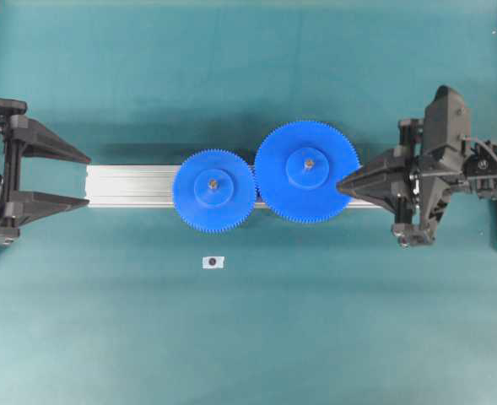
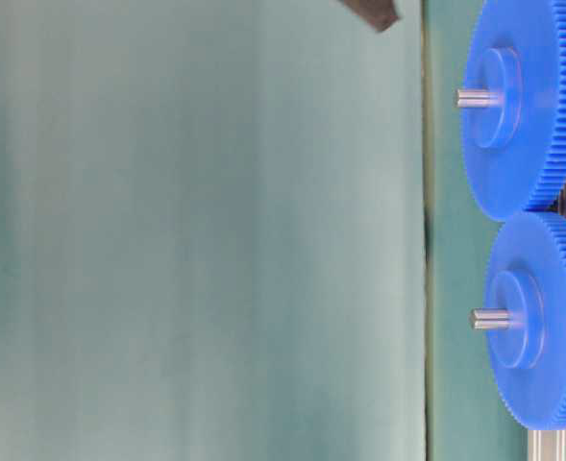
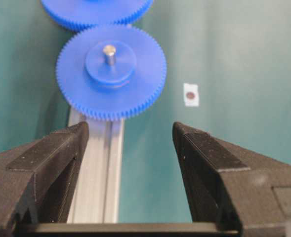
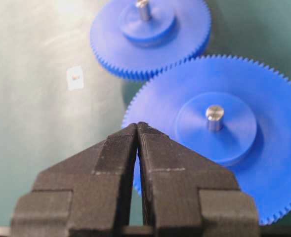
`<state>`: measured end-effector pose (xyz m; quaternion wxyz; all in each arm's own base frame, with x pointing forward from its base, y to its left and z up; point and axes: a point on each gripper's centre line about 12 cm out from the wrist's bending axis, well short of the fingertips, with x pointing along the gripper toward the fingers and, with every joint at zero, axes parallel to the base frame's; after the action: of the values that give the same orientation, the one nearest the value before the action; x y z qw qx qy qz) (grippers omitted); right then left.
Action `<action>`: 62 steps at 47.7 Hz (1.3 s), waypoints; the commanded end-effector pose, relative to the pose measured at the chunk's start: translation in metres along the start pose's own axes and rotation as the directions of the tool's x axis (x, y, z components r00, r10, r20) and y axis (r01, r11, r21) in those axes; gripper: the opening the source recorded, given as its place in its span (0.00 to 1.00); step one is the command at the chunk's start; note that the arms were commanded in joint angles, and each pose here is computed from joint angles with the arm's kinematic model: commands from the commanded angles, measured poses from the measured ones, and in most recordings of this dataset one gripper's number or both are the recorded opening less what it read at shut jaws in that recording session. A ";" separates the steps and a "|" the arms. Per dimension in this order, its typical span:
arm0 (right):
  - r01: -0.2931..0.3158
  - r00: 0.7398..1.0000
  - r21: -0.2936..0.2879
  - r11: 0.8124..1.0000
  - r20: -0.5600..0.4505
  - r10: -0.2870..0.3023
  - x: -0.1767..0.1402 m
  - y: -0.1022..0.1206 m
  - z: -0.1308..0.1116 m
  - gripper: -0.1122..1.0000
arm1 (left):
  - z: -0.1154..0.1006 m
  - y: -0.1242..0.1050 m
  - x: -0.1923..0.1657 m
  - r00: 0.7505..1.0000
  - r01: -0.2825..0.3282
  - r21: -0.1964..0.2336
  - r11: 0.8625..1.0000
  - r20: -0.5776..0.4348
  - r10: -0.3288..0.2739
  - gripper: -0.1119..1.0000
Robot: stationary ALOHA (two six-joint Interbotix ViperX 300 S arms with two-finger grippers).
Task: Insert the small gear onto the shaft.
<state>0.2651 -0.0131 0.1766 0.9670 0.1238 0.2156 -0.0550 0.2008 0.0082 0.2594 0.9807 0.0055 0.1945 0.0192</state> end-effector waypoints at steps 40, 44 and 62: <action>-0.052 0.991 -0.016 0.998 0.122 0.054 -0.042 0.008 0.014 0.20 | 0.005 0.000 0.000 1.000 -0.002 -0.007 1.000 0.014 0.002 0.71; -0.052 0.993 -0.018 0.999 0.104 0.053 -0.048 0.008 0.011 0.20 | 0.004 0.000 -0.001 1.000 -0.002 -0.008 1.000 0.012 0.002 0.71; -0.053 0.995 -0.015 0.998 0.088 0.054 -0.072 0.007 0.008 0.20 | 0.002 0.000 -0.004 1.000 -0.002 -0.008 1.000 0.021 0.002 0.71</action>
<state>0.2051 -0.0054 0.2118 0.9764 0.1216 0.1748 -0.0349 0.1964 0.0081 0.2568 0.9812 0.0003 0.1921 0.0203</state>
